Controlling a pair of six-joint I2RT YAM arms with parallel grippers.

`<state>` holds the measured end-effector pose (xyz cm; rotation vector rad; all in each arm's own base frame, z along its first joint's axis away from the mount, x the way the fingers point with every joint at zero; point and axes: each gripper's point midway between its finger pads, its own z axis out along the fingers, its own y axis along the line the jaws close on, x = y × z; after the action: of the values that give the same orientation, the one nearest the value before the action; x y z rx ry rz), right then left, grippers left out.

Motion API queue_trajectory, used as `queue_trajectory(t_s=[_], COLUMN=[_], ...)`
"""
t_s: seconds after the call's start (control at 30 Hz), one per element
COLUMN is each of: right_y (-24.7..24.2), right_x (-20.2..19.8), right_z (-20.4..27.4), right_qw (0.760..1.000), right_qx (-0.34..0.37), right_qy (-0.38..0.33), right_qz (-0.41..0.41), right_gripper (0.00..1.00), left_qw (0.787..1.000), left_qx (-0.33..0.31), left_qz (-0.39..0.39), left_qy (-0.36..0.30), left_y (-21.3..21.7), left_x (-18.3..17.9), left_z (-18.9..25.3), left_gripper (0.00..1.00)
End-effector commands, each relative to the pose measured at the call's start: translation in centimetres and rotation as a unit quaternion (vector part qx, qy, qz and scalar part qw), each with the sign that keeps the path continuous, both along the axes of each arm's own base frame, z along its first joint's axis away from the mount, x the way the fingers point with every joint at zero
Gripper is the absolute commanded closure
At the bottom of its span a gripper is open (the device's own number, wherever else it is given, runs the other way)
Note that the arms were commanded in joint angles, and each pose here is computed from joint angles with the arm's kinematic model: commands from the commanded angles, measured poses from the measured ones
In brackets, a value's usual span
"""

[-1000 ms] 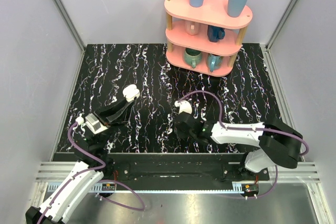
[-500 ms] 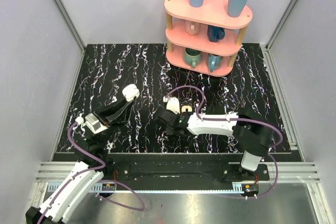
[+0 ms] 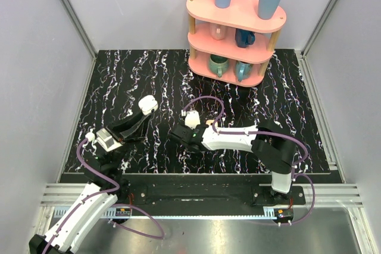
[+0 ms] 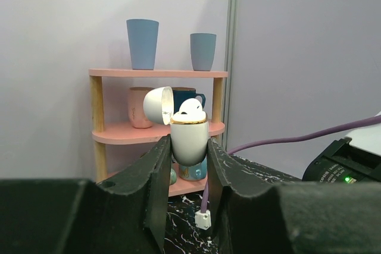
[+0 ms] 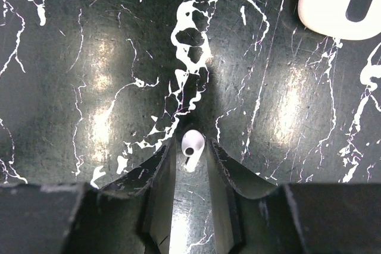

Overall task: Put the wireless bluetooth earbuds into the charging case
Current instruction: Pick up the left earbud from the center of the board.

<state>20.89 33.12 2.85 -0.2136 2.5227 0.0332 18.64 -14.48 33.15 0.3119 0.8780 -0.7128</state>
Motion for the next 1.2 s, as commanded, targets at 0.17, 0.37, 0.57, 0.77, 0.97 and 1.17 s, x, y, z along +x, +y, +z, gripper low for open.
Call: queue_trajectory(t_s=[0.17, 0.37, 0.57, 0.77, 0.97, 1.17], right_y=[0.8, 0.6, 0.5, 0.5, 0.2, -0.1], right_x=[0.6, 0.4, 0.1, 0.0, -0.3, -0.5], right_z=[0.3, 0.1, 0.1, 0.0, 0.0, -0.4], right_qw=[1.0, 1.0, 1.0, 1.0, 1.0, 1.0], right_qx=[-0.009, -0.013, -0.017, -0.016, -0.018, -0.02], right_qy=[-0.013, -0.013, -0.01, -0.008, -0.005, 0.001], right_qz=[-0.001, 0.003, 0.009, 0.013, 0.014, 0.016], right_gripper=[0.68, 0.7, 0.68, 0.7, 0.7, 0.66], left_qw=[0.999, 0.999, 0.999, 1.0, 0.999, 1.0], left_qx=[-0.019, -0.02, -0.019, -0.018, -0.018, -0.017], left_qz=[0.015, 0.017, 0.017, 0.015, 0.014, 0.014], left_qy=[-0.022, -0.02, -0.022, -0.021, -0.022, -0.021], left_y=[0.9, 1.0, 1.0, 0.9, 0.9, 0.9], left_x=[-0.4, -0.4, -0.4, -0.4, -0.5, -0.5], left_z=[1.7, 1.5, 1.6, 1.5, 1.6, 1.5], left_gripper=[1.0, 1.0, 1.0, 1.0, 1.0, 1.0])
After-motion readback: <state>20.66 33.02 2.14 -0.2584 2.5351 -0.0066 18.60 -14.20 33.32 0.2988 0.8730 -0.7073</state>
